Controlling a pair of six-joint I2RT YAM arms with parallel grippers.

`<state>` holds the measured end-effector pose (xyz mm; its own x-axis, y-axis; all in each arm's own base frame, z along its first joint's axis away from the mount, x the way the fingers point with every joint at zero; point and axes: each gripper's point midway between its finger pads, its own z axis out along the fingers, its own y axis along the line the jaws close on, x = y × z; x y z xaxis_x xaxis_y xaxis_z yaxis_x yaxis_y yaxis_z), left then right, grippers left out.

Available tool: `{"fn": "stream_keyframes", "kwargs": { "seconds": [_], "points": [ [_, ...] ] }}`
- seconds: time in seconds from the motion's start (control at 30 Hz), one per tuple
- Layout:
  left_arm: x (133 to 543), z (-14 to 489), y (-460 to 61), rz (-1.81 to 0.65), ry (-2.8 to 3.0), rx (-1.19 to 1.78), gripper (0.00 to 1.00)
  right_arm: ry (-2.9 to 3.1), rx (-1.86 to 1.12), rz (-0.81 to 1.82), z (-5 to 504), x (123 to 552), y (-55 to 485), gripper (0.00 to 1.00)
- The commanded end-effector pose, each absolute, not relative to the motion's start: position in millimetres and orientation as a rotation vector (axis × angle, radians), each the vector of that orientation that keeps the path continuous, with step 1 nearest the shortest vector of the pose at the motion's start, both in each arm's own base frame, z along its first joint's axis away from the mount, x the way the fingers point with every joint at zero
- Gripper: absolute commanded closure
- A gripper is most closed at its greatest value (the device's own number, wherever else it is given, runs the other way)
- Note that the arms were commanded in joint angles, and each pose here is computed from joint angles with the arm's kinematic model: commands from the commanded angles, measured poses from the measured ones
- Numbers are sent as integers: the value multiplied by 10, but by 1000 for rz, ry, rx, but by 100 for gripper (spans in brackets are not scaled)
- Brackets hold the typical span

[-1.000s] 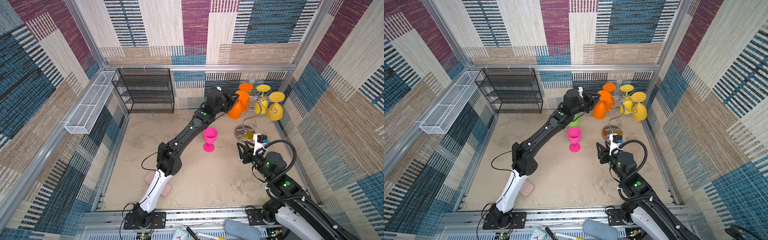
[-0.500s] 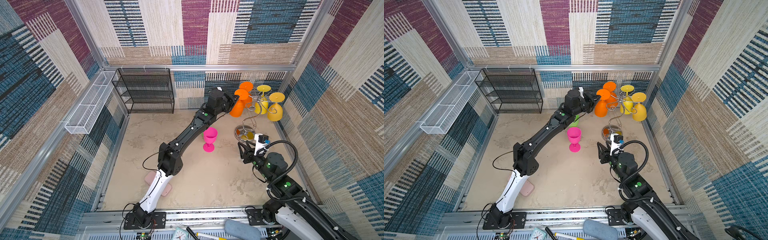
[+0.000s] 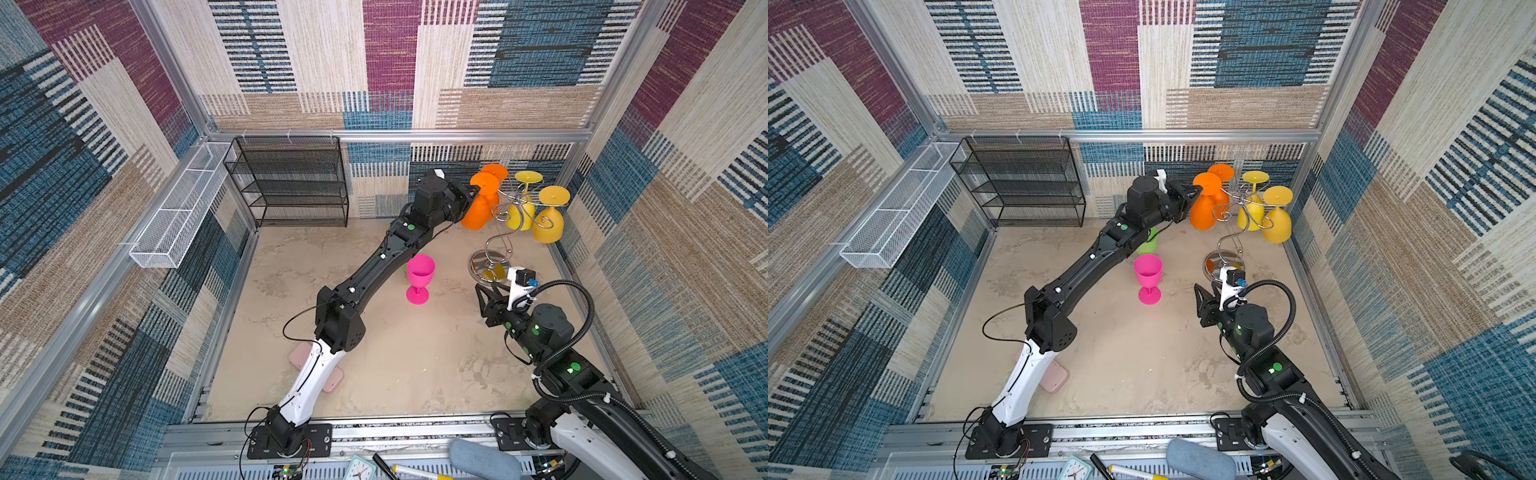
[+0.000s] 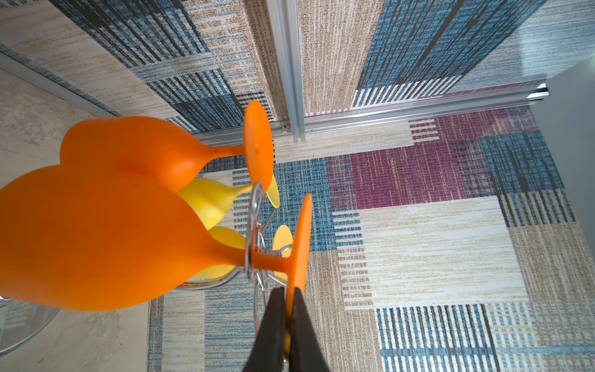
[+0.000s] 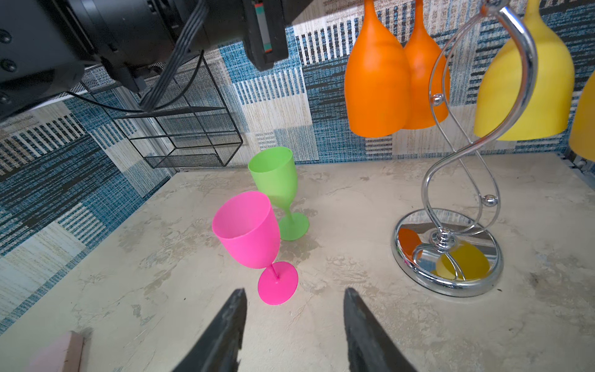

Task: Take the wine glass off the wine glass rack
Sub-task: Pick up the wine glass from the wine glass rack.

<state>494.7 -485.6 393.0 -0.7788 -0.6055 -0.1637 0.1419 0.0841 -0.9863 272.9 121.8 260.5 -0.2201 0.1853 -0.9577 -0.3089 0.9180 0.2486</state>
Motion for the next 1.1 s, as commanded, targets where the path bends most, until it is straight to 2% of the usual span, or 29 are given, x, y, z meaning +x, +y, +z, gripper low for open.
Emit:
{"fn": "stream_keyframes", "kwargs": {
  "seconds": [0.0, 0.6, 1.07],
  "points": [
    [4940, 4129, -4798, -1754, 1749, -431, 100, 1697, -93, 457, 2723, 2740, 1218, 49],
    [5168, 4072, -4622, -1668, 1716, -463, 100, 1678, -109, 473, 2787, 2723, 1243, 49],
    [5303, 4025, -4688, -1708, 1632, -432, 100, 1665, -126, 481, 2822, 2727, 1277, 49]
  ]
}}
